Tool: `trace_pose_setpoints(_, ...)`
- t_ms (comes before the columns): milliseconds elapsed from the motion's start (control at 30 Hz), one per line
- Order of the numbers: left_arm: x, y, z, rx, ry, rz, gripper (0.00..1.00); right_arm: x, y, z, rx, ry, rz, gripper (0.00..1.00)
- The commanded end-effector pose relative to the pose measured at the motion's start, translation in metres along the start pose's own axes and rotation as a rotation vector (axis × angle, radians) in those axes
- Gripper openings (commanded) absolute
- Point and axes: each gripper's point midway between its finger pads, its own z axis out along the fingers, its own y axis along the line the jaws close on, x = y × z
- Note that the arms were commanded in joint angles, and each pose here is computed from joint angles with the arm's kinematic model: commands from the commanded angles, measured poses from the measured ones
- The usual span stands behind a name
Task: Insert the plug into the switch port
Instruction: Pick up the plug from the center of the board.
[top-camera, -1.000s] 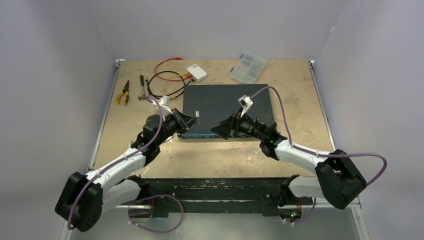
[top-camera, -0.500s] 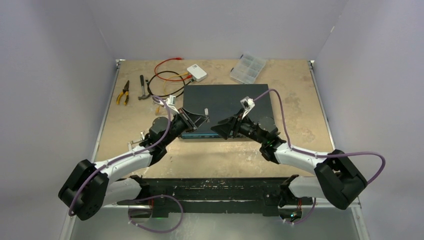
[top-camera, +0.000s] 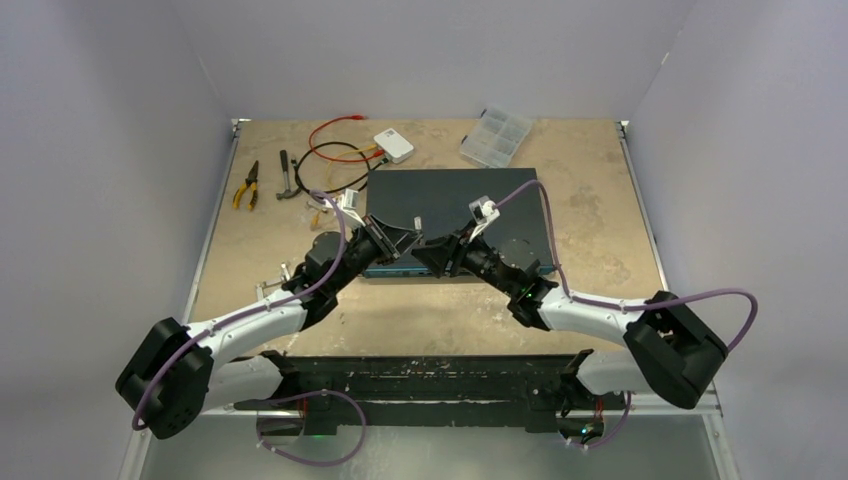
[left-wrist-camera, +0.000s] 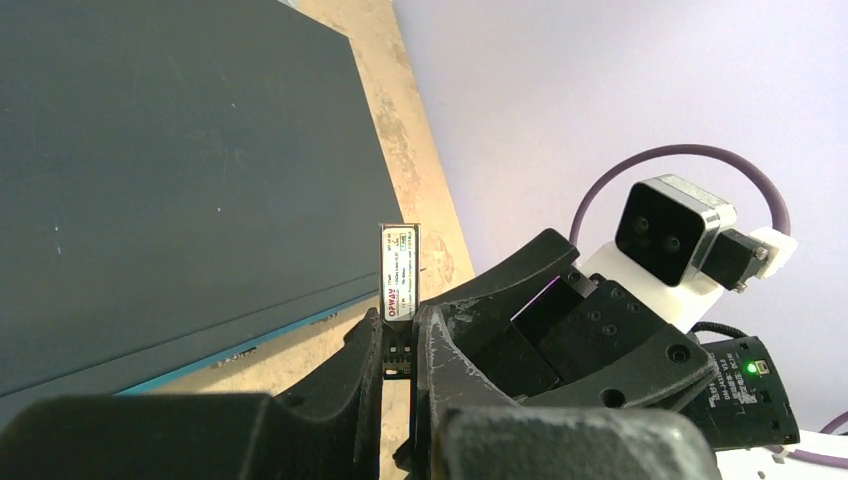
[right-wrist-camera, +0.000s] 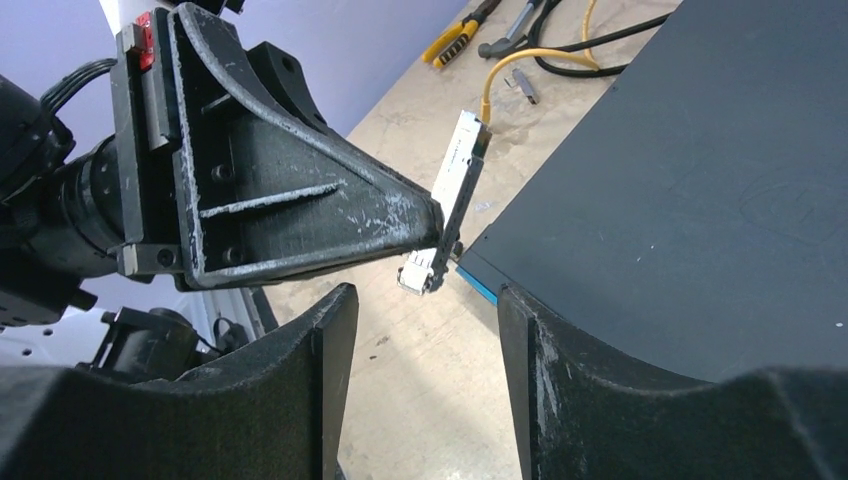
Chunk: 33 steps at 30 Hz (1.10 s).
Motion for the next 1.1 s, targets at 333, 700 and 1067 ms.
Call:
trace_pose_setpoints(333, 0.002, -0.023, 0.006, 0.051, 0.01, 0.012, 0.0, -0.033, 0.004, 0.016, 0.044, -0.129, -0.082, 0.21)
trace_pose_setpoints(700, -0.016, -0.032, -0.004, 0.043, -0.028, 0.188, 0.37, -0.025, 0.01, 0.009, 0.022, -0.051, -0.059, 0.0)
trace_pose_setpoints(1067, -0.064, -0.066, -0.022, 0.384, -0.096, 0.171, 0.59, -0.047, 0.027, -0.018, -0.243, 0.049, -0.033, 0.0)
